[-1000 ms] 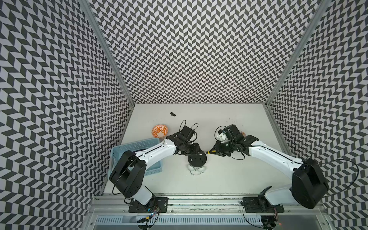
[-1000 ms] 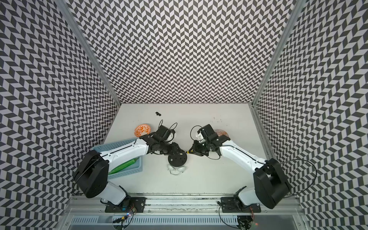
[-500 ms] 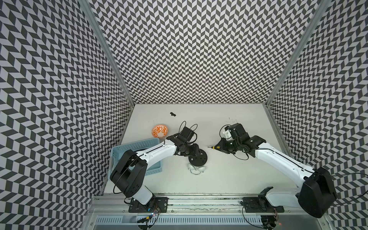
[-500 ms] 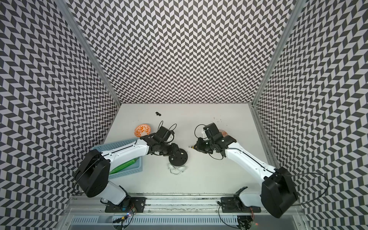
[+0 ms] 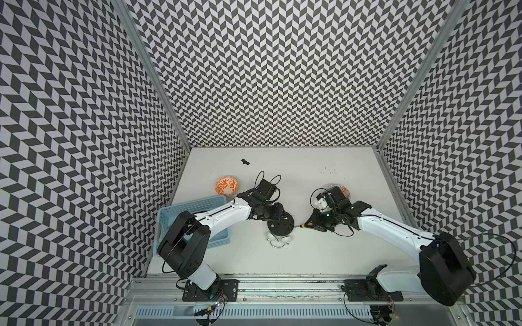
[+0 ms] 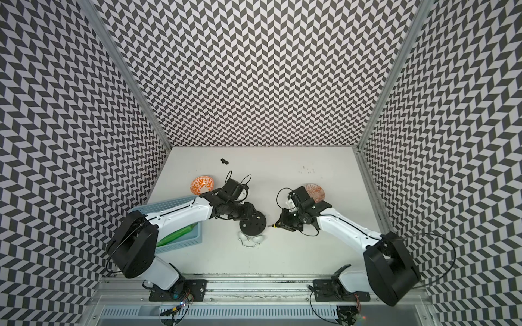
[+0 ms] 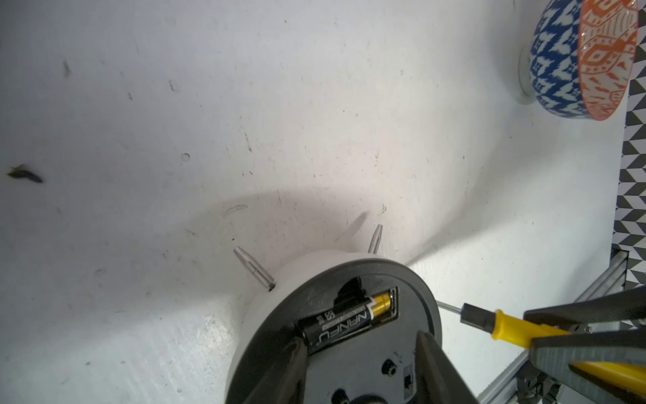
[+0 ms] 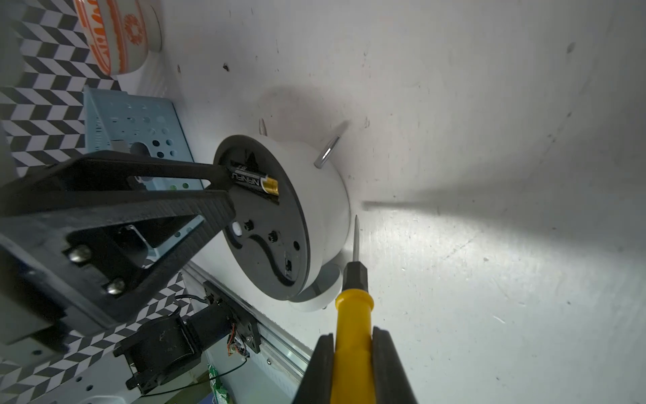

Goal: Remove the battery from the alarm
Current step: Release the battery from the alarm, then place the screwdriver at the center of the board.

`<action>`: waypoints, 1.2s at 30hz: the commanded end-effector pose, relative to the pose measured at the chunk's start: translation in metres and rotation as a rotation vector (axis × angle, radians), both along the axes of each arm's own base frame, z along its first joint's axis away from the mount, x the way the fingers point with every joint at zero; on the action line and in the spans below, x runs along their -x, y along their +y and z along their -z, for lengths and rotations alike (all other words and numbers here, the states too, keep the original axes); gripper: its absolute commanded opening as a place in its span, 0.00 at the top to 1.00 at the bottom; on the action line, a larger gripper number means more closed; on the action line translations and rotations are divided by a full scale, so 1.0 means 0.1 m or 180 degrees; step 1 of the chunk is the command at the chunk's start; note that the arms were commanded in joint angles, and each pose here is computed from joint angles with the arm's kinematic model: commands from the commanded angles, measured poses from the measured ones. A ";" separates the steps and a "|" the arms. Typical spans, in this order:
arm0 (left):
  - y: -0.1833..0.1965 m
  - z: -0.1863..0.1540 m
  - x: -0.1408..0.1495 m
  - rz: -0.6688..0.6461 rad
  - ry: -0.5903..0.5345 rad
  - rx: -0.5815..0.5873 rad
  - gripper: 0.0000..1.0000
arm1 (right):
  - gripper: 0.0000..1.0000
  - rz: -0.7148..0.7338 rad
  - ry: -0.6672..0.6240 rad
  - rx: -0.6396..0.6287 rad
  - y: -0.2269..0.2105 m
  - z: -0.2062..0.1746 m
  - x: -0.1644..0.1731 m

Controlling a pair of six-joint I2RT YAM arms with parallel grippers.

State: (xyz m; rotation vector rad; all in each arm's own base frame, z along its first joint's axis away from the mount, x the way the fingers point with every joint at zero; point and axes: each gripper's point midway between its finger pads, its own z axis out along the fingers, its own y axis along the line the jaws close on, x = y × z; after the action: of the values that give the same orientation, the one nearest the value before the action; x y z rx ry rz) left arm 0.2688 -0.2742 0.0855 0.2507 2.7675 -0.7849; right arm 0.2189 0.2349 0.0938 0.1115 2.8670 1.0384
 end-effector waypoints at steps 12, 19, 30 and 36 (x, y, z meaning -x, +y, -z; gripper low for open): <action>-0.32 -0.12 0.15 0.0244 0.0150 0.0563 0.57 | 1.00 -0.0063 -0.0195 -0.0460 0.25 -0.16 -0.07; 0.22 -0.31 -0.08 -0.0163 -0.0267 0.0157 0.46 | 1.00 0.0286 -0.0413 0.0348 -0.20 -0.05 -0.27; 0.38 -0.20 -0.07 -0.0189 -0.0047 0.0340 0.47 | 0.42 0.0235 -0.0902 0.0235 -0.07 -0.51 -0.48; 0.35 -0.12 -0.07 -0.0145 0.0028 0.0322 0.50 | 0.54 -0.0001 -0.0560 -0.0853 0.49 -0.37 -0.29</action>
State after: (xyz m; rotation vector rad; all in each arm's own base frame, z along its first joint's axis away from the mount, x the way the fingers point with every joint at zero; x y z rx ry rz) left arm 0.2766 -0.2327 0.0939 0.1195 2.7332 -0.8854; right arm 0.2516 0.2535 0.1180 0.0859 2.6490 1.0909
